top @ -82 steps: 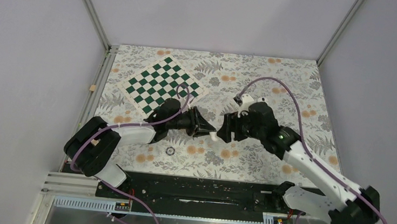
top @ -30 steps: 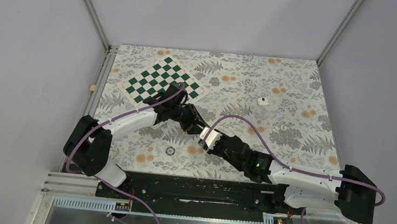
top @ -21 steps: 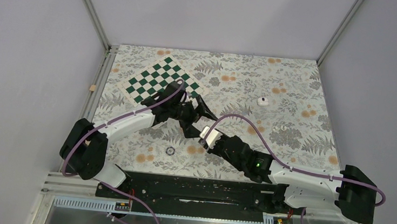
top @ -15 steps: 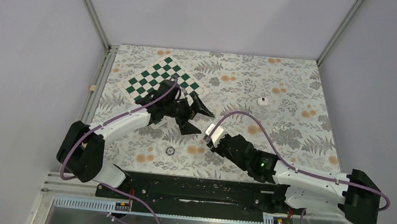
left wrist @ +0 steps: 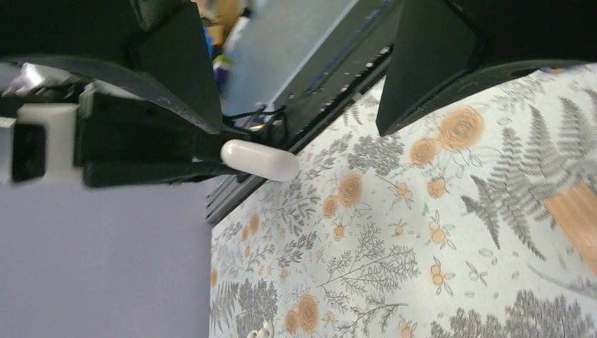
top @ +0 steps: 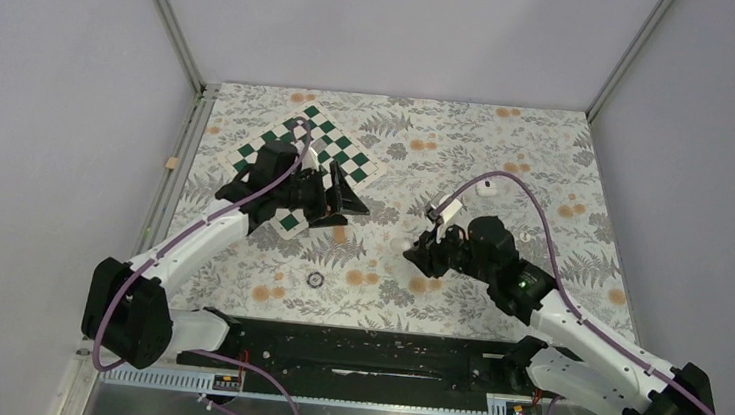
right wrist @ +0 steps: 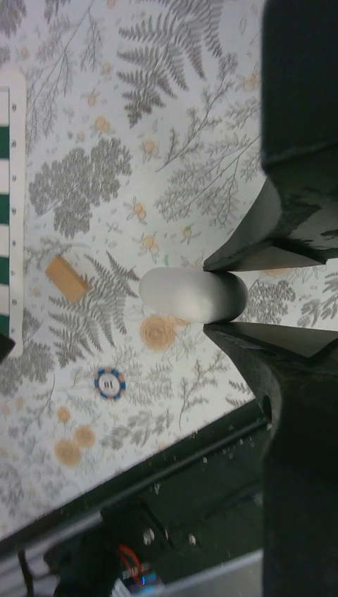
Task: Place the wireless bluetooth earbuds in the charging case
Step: Pick up the charging case at the center of the board.
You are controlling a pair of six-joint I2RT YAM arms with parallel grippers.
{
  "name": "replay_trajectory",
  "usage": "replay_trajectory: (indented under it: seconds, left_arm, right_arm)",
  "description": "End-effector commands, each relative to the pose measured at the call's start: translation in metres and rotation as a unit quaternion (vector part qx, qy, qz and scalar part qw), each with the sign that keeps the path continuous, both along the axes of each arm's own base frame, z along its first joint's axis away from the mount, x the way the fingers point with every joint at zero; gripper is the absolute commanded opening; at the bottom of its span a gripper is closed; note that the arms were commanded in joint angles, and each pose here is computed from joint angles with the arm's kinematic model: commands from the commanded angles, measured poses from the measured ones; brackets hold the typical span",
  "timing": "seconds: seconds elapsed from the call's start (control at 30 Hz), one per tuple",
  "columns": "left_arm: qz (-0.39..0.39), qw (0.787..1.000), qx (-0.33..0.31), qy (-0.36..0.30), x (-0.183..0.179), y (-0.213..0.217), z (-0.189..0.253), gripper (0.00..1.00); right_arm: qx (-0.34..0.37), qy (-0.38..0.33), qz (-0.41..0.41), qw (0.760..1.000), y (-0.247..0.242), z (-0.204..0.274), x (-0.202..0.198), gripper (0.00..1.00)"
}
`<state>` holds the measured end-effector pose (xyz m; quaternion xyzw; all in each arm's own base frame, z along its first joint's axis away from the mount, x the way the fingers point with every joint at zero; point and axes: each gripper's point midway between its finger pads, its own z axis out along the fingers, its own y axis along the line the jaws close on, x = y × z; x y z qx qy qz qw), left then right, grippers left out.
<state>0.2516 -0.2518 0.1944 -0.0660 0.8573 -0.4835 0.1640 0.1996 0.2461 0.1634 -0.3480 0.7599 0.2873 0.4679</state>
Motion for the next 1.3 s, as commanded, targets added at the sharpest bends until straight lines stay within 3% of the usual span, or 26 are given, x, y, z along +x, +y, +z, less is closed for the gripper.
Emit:
replay_trajectory:
  seconds: [0.0, 0.23, 0.53, 0.73, 1.0, 1.27]
  left_arm:
    - [-0.127, 0.977, 0.007, -0.17, -0.01, -0.003, 0.029, 0.8]
    - [-0.272, 0.933, -0.042, -0.232, -0.057, -0.008, 0.051, 0.9]
    - [-0.393, 0.888, -0.074, -0.227, -0.106, -0.027, 0.053, 0.84]
    - [-0.414, 0.877, -0.095, -0.224, -0.117, -0.028, 0.054, 0.79]
    - [-0.415, 0.879, -0.096, -0.216, -0.113, -0.032, 0.05, 0.54]
    - [-0.407, 0.878, -0.12, -0.221, -0.105, -0.042, 0.06, 0.5]
  right_arm:
    - [0.083, 0.072, 0.096, 0.989, 0.019, 0.04, -0.026, 0.0]
    - [0.126, 0.14, 0.193, 0.963, 0.027, 0.063, -0.043, 0.0]
    - [0.176, 0.211, 0.278, 0.921, 0.046, 0.093, -0.051, 0.0]
    - [0.183, 0.247, 0.288, 0.907, 0.052, 0.095, -0.047, 0.0]
    - [0.187, 0.251, 0.288, 0.905, 0.055, 0.097, -0.043, 0.0]
    - [0.186, 0.26, 0.293, 0.901, 0.054, 0.094, -0.045, 0.0]
